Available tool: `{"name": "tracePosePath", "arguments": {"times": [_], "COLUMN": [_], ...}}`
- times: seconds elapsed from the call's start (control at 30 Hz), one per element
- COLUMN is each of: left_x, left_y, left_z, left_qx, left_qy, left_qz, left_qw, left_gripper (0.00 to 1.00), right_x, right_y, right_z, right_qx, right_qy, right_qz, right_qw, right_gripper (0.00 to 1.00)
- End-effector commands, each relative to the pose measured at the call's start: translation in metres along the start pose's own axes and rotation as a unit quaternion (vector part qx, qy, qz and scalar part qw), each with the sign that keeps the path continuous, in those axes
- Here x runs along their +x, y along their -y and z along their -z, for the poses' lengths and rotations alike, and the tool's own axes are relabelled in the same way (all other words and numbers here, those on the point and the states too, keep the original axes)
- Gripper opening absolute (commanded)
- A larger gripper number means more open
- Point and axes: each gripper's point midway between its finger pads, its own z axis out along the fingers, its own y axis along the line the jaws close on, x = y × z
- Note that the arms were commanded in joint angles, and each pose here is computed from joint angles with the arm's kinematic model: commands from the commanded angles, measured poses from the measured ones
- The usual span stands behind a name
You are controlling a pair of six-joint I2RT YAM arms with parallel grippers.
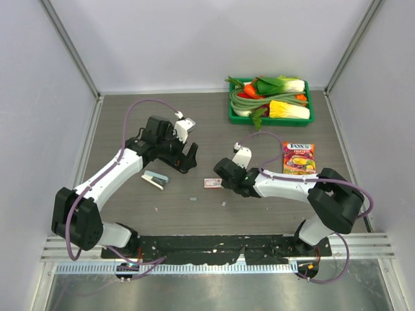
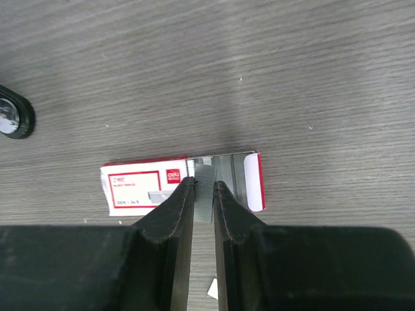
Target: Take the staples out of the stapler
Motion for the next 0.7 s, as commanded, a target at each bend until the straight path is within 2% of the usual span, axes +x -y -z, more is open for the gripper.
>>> {"name": "tracePosePath", "arguments": {"times": [0.0, 0.67], "left_x": [-0.008, -0.008], "left_y": [0.001, -0.001], "left_z": [0.002, 0.005], "left_qx": [0.007, 0.003], "left_qy": [0.017, 0.024], "left_qz": [-0.001, 0.003], "left_qw": [1.000, 1.000], "left_gripper": [1.00, 1.00], "right_x": [0.004, 0.012], "right_y": [-0.003, 0.001], "right_z": [-0.007, -0.010], "right_qx": [-0.012, 0.007], "right_qy": [-0.001, -0.010], "right_qz": [0.000, 0.049], "right_qw": [1.000, 0.999], "right_gripper": [0.17, 0.18]}}
